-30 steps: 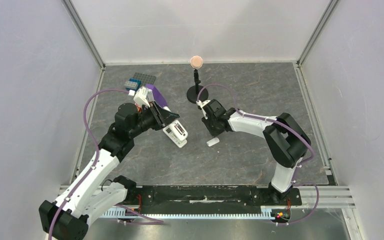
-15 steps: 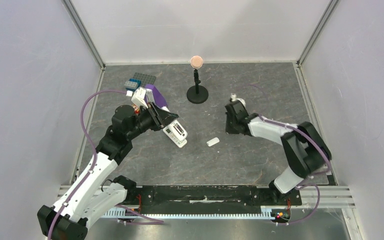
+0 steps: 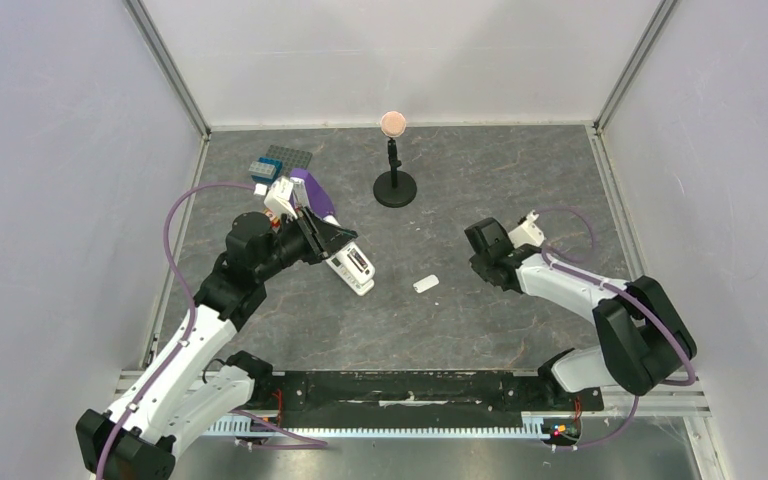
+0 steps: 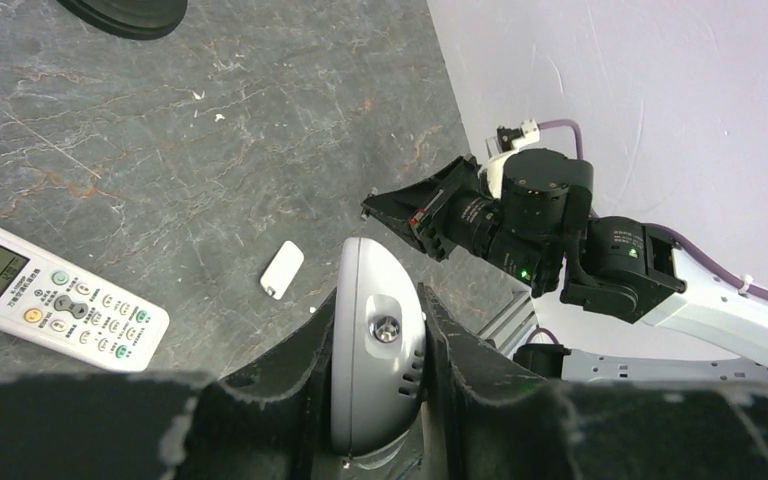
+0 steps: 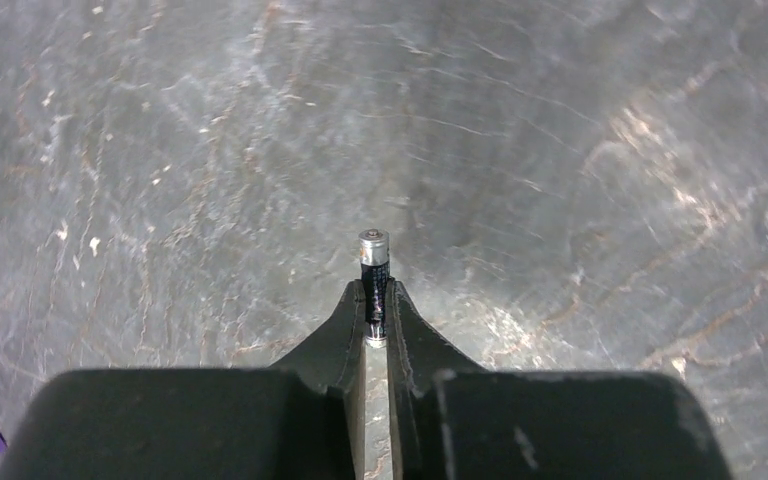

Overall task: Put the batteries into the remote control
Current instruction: Adjust the battery at the center of the board, then pick up the battery from the center of the board, then load the battery into the remote control.

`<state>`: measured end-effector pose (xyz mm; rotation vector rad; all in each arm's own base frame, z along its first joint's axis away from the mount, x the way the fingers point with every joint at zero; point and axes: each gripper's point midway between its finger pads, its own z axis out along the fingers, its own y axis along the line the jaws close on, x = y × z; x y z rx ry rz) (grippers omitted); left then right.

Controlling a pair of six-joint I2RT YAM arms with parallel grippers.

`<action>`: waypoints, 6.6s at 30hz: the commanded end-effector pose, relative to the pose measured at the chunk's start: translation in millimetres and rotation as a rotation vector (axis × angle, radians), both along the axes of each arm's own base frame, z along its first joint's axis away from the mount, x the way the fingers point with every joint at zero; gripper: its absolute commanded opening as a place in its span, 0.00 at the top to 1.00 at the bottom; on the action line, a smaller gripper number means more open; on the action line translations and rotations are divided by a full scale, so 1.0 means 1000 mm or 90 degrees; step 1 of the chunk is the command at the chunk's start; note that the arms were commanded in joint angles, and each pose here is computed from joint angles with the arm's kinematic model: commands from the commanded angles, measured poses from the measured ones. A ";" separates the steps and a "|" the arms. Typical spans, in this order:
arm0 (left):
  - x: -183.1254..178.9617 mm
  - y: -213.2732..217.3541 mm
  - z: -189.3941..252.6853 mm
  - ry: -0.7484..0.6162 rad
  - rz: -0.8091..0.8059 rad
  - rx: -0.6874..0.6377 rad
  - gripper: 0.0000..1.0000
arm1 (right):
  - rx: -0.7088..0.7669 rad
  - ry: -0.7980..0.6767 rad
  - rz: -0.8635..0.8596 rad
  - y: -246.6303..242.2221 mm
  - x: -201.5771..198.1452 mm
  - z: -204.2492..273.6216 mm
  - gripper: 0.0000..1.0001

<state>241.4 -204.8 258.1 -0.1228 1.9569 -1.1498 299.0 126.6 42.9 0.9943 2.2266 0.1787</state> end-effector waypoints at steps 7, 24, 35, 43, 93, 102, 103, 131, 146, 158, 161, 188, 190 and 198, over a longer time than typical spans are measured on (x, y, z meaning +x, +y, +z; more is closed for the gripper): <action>0.000 0.003 0.021 -0.055 0.003 -0.015 0.98 | 0.050 0.029 -0.176 -0.018 -0.017 -0.014 0.91; 0.002 0.004 0.024 -0.062 0.006 -0.010 0.98 | 0.042 -0.055 -0.042 -0.009 0.005 0.027 0.64; -0.002 0.009 0.027 -0.079 0.015 -0.002 0.98 | -0.425 -0.116 0.463 -0.021 0.057 0.106 0.72; 0.000 0.007 0.037 -0.084 0.005 0.004 0.98 | -0.439 0.049 0.856 0.012 0.034 0.055 0.49; 0.020 0.001 0.034 -0.050 0.017 0.004 0.98 | -0.469 0.136 1.254 -0.014 -0.002 -0.040 0.71; 0.021 0.000 0.033 -0.049 0.014 0.003 0.98 | -0.446 0.121 1.244 -0.010 -0.004 -0.036 0.93; 0.021 0.000 0.033 -0.050 0.015 0.003 0.98 | -0.443 0.117 1.240 -0.008 -0.003 -0.034 0.93; 0.019 -0.022 -0.006 -0.117 -0.065 -0.061 0.98 | 0.009 -0.491 1.035 0.155 -0.043 0.174 1.00; 0.014 -0.086 -0.032 -0.053 -0.227 -0.153 0.98 | 0.159 -0.246 0.818 0.125 -0.080 0.167 1.00; 0.010 -0.157 -0.057 0.029 -0.326 -0.243 0.98 | 0.111 -0.094 0.795 0.111 -0.103 0.143 1.00; 0.009 -0.170 -0.064 0.052 -0.329 -0.248 0.98 | 0.103 -0.071 0.787 0.108 -0.104 0.138 1.00; 0.004 -0.195 -0.090 0.064 -0.331 -0.219 0.98 | 0.051 0.034 0.811 0.094 -0.111 0.113 0.99; 0.005 -0.195 -0.091 0.064 -0.328 -0.218 0.98 | 0.047 0.040 0.814 0.094 -0.112 0.111 0.98; 0.007 -0.198 -0.090 0.061 -0.322 -0.220 0.98 | 0.044 0.049 0.820 0.093 -0.114 0.107 0.97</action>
